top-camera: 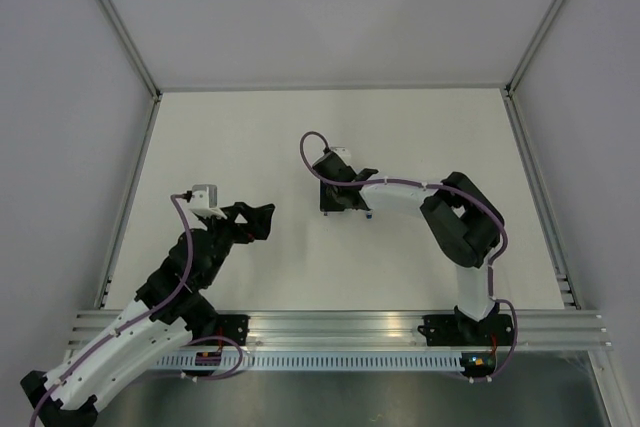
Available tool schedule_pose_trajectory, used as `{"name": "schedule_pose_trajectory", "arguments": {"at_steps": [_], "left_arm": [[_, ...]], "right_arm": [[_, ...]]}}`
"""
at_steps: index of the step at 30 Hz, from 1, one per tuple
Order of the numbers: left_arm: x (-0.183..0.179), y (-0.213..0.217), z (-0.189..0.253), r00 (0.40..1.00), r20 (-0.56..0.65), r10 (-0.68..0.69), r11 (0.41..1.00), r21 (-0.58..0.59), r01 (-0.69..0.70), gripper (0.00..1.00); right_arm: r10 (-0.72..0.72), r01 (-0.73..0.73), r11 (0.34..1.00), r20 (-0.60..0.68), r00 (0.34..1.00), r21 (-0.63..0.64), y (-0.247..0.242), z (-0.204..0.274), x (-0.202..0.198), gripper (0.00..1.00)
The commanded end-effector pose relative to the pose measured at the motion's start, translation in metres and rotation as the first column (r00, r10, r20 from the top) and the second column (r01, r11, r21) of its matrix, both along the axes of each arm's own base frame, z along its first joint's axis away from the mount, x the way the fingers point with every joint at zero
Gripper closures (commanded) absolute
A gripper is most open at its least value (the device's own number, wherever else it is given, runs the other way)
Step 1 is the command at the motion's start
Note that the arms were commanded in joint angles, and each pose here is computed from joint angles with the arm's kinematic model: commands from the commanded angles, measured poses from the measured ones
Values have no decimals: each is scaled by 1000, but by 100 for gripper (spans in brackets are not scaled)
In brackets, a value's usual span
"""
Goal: Insert the pens into the pen caps
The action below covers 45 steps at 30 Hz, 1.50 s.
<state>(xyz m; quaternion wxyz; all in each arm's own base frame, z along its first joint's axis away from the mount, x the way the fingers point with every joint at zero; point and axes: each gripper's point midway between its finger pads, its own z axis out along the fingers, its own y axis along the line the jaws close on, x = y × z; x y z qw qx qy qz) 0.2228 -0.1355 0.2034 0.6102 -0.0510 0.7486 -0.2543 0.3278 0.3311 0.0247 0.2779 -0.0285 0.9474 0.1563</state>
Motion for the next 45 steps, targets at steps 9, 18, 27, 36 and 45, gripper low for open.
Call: {"name": "schedule_pose_trajectory", "arguments": {"at_steps": [9, 18, 27, 36, 45], "left_arm": [[1, 13, -6, 998, -10, 69, 998, 11, -69, 0], [3, 13, -9, 997, -16, 73, 997, 25, -72, 0], [1, 1, -5, 1000, 11, 1, 1000, 31, -1, 0], [-3, -9, 0, 996, 55, -72, 997, 30, 70, 0], [-14, -27, 10, 973, 122, -198, 980, 14, 198, 0]], "right_arm": [[-130, 127, 986, -15, 991, -104, -16, -1, 11, 77], [-119, 121, 991, 31, 992, -57, -22, 46, 5, 54], [46, -74, 992, 249, 967, 102, -35, 156, -23, 5], [-11, -68, 988, 509, 860, 137, -116, 195, -69, 2], [-106, -52, 972, 619, 778, 231, -159, 190, -98, 2]]}}
